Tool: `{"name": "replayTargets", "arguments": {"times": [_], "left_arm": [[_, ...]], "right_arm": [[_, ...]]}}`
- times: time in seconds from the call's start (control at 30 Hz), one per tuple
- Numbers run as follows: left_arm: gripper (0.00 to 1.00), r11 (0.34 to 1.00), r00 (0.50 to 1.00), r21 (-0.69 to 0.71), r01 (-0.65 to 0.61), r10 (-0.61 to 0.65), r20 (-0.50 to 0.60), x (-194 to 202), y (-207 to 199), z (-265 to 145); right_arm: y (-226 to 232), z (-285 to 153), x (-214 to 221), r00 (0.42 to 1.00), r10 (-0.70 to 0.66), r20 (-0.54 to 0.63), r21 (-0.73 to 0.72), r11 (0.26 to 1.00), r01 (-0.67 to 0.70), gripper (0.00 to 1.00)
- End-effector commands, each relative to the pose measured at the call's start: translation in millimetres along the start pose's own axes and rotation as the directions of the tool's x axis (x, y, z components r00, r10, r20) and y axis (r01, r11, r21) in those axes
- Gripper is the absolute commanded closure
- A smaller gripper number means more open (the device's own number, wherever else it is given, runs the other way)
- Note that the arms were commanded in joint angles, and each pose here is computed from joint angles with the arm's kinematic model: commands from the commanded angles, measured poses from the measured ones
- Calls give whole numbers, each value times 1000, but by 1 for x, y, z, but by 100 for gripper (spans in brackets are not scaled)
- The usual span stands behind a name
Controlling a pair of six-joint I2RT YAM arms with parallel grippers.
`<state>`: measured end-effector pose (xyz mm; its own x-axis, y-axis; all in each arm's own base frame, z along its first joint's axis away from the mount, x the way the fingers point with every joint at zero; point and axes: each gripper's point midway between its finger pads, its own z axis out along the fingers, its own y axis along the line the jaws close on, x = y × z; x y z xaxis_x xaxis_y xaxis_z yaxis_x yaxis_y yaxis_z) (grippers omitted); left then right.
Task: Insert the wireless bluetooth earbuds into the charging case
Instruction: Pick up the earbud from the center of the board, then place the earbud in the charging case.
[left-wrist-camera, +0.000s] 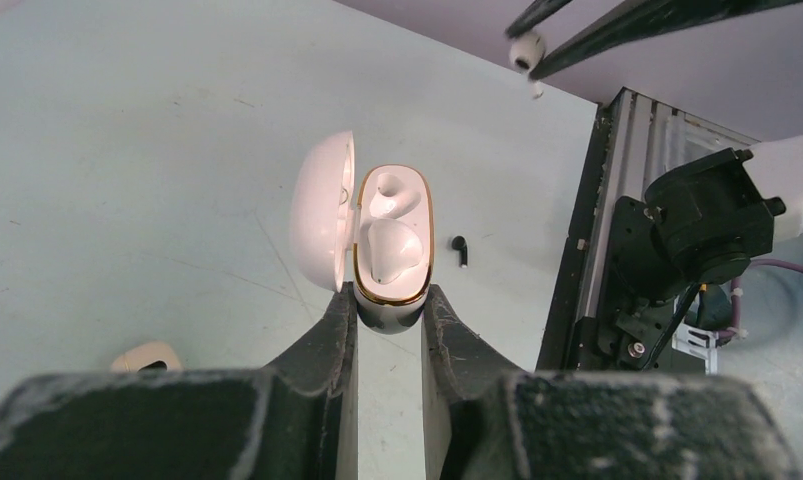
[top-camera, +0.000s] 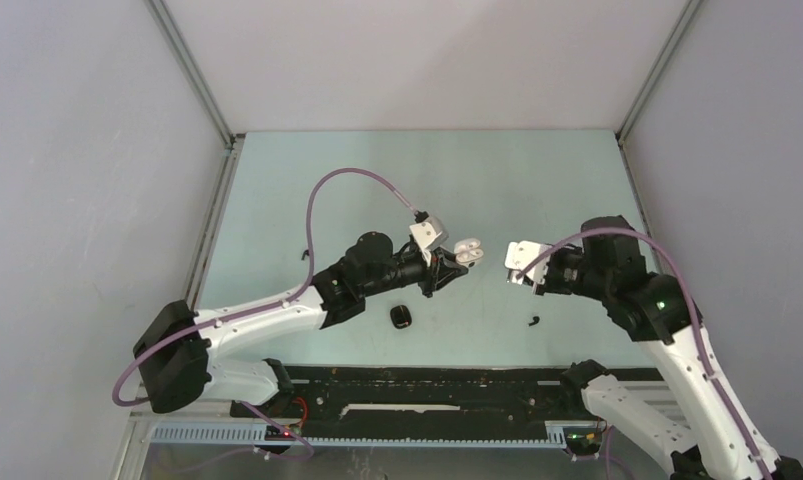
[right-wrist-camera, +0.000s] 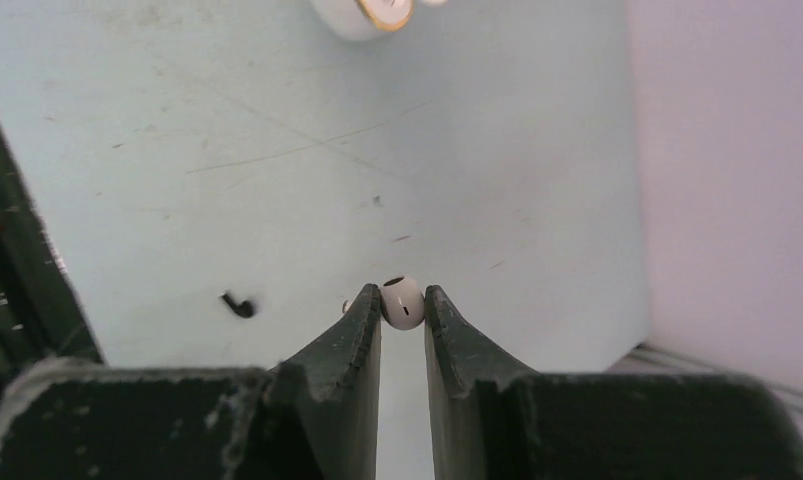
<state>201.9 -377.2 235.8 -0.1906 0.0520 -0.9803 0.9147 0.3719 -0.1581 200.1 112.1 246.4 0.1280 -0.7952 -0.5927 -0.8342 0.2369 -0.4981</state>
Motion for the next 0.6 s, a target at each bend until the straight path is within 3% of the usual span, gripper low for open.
{"name": "replayTargets", "arguments": {"times": [0.0, 0.23, 0.57], "left_arm": [[100, 1000, 997, -1, -29, 29, 74, -24, 1, 1], [100, 990, 985, -99, -102, 114, 127, -47, 15, -7], [100, 973, 954, -135, -189, 214, 209, -100, 6, 1]], "right_arm": [[-35, -30, -47, 964, -216, 157, 206, 961, 182, 100], [-46, -71, -104, 824, -459, 334, 451, 845, 288, 100], [-50, -81, -138, 644, -695, 320, 668, 648, 367, 100]]}}
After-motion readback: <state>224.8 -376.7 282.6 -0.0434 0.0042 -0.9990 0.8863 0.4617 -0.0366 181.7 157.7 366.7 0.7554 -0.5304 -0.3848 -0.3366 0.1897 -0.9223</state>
